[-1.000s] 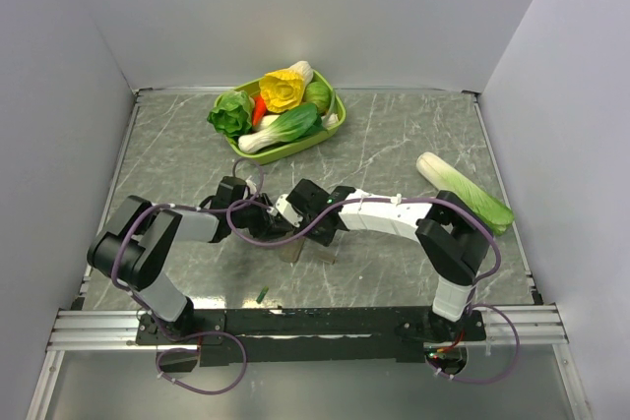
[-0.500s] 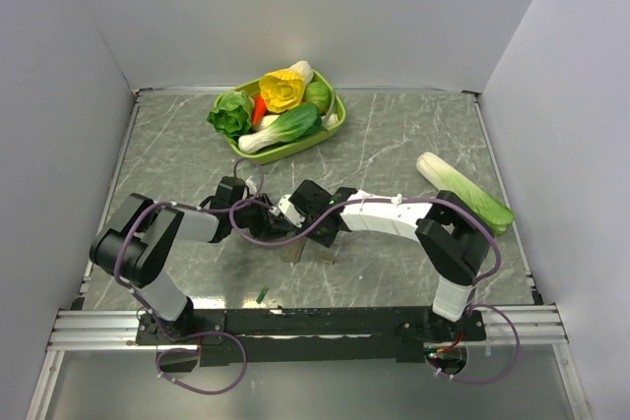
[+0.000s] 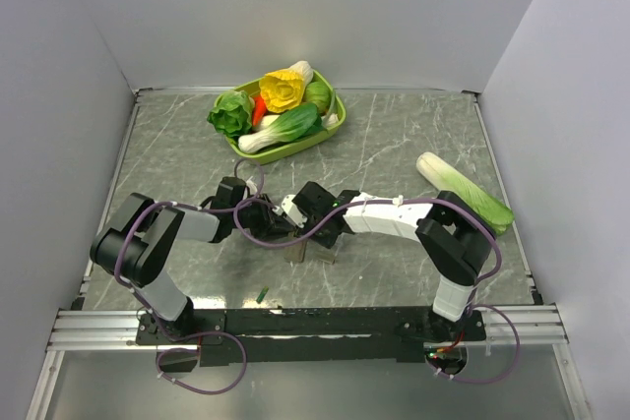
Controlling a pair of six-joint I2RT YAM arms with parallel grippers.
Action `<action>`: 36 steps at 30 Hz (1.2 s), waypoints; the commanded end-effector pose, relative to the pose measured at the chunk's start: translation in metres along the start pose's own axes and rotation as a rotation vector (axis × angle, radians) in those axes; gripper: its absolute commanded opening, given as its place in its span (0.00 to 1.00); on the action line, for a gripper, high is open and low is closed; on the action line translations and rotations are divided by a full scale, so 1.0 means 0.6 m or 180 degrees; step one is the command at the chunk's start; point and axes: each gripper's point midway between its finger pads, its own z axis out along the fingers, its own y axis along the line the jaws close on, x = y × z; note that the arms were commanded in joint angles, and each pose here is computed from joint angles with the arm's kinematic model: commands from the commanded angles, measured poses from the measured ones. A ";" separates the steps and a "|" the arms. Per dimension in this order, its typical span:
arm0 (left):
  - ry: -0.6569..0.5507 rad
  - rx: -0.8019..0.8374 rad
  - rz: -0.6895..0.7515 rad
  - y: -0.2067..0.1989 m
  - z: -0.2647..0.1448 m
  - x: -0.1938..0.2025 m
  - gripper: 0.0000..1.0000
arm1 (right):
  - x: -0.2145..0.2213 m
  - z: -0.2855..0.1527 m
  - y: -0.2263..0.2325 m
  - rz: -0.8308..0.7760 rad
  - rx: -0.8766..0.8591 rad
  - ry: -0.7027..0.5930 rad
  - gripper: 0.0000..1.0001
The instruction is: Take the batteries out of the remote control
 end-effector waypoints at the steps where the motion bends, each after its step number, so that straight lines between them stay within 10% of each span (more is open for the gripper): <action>1: 0.0077 -0.0462 -0.0171 0.064 0.007 0.028 0.01 | -0.066 -0.008 -0.006 0.0057 0.0026 -0.0546 0.00; 36: -0.0021 -0.0460 -0.0159 0.054 0.008 0.013 0.01 | -0.050 -0.050 0.077 -0.0400 -0.0620 -0.0752 0.00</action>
